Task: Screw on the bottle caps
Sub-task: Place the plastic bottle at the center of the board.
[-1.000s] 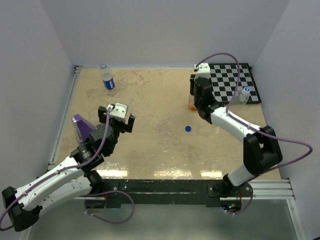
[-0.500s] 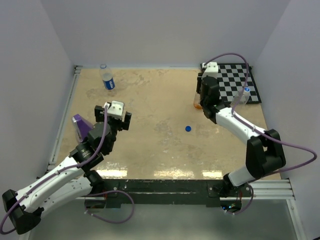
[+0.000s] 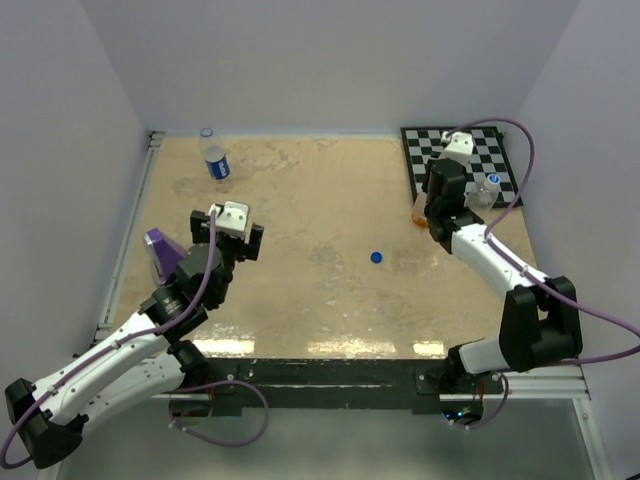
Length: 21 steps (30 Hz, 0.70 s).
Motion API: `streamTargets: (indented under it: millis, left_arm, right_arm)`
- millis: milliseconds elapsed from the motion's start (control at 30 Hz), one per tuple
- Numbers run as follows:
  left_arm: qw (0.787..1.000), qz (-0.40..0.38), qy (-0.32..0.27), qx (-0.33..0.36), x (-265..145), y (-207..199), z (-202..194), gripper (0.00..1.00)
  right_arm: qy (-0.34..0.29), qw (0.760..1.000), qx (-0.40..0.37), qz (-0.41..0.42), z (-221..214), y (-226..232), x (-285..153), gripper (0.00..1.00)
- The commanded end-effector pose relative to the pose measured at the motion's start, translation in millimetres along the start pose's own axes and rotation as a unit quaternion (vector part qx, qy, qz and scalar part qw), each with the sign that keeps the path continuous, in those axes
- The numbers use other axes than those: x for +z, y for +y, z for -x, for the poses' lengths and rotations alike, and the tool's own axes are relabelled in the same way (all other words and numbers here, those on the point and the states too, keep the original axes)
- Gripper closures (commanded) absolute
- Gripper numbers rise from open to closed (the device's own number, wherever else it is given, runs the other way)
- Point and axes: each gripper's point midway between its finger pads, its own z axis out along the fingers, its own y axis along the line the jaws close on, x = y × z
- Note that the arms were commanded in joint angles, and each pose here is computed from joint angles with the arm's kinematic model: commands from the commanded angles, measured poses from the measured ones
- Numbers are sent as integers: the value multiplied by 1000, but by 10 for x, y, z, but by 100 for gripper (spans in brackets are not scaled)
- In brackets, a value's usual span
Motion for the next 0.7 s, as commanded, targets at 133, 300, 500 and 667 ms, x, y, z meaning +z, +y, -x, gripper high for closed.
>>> streamTargets:
  millis: [133, 300, 500, 667]
  left_arm:
    - [1000, 1, -4, -2, 30, 0, 8, 14]
    - [1000, 2, -6, -6, 21, 16, 16, 13]
    - [1000, 2, -6, -8, 21, 21, 8, 12]
    - [999, 4, -22, -23, 25, 31, 84, 12]
  right_arm:
    - [2, 999, 21, -24, -112, -113, 61, 93]
    - [3, 1000, 25, -18, -142, -110, 34, 70]
    - [-7, 1000, 28, 1, 24, -70, -35, 34]
    - [-17, 999, 31, 20, 213, -21, -90, 17]
